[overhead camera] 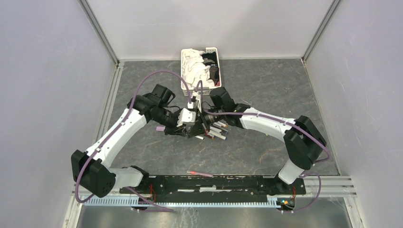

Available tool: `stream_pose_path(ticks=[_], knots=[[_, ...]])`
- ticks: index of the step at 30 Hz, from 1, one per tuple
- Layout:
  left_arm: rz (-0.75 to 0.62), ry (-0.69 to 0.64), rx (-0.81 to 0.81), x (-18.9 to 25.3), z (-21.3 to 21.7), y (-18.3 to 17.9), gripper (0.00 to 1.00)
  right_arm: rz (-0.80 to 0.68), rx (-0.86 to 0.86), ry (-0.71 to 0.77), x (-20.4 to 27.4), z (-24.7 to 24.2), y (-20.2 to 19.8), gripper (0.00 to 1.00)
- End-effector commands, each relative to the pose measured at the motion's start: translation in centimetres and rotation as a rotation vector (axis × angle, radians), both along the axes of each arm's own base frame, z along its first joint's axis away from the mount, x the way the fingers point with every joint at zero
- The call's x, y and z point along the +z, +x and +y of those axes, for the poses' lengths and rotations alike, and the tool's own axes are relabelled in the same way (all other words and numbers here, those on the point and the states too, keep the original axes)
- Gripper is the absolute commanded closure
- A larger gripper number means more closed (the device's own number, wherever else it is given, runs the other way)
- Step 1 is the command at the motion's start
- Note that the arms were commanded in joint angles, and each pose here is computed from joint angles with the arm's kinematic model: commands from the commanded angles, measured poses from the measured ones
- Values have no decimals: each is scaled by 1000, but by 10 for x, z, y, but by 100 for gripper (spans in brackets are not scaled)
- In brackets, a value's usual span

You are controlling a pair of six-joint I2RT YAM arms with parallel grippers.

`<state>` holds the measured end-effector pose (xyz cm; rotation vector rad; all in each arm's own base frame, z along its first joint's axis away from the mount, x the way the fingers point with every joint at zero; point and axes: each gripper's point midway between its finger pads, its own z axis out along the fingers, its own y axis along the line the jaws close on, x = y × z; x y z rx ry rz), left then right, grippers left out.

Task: Open the pen caps

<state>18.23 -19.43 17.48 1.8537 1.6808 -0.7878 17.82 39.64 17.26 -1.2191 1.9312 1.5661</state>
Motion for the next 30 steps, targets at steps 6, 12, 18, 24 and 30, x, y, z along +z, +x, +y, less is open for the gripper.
stream_pose_path(ticks=[6, 12, 18, 24, 30], knots=[[-188, 19, 99, 24, 28, 63, 98, 29, -151, -195, -56, -71, 13, 100], [-179, 44, 146, 16, 59, 83, 98, -11, -234, -251, -59, -94, 24, 100], [-81, 54, 217, -43, 58, 80, 95, -77, -626, -442, -74, -156, 98, 100], [-154, 144, 392, -96, 76, 105, 89, -102, -1044, -635, -107, -249, 144, 100], [-147, 208, 479, -117, 85, 120, 89, -90, -1189, -752, -138, -292, 152, 100]])
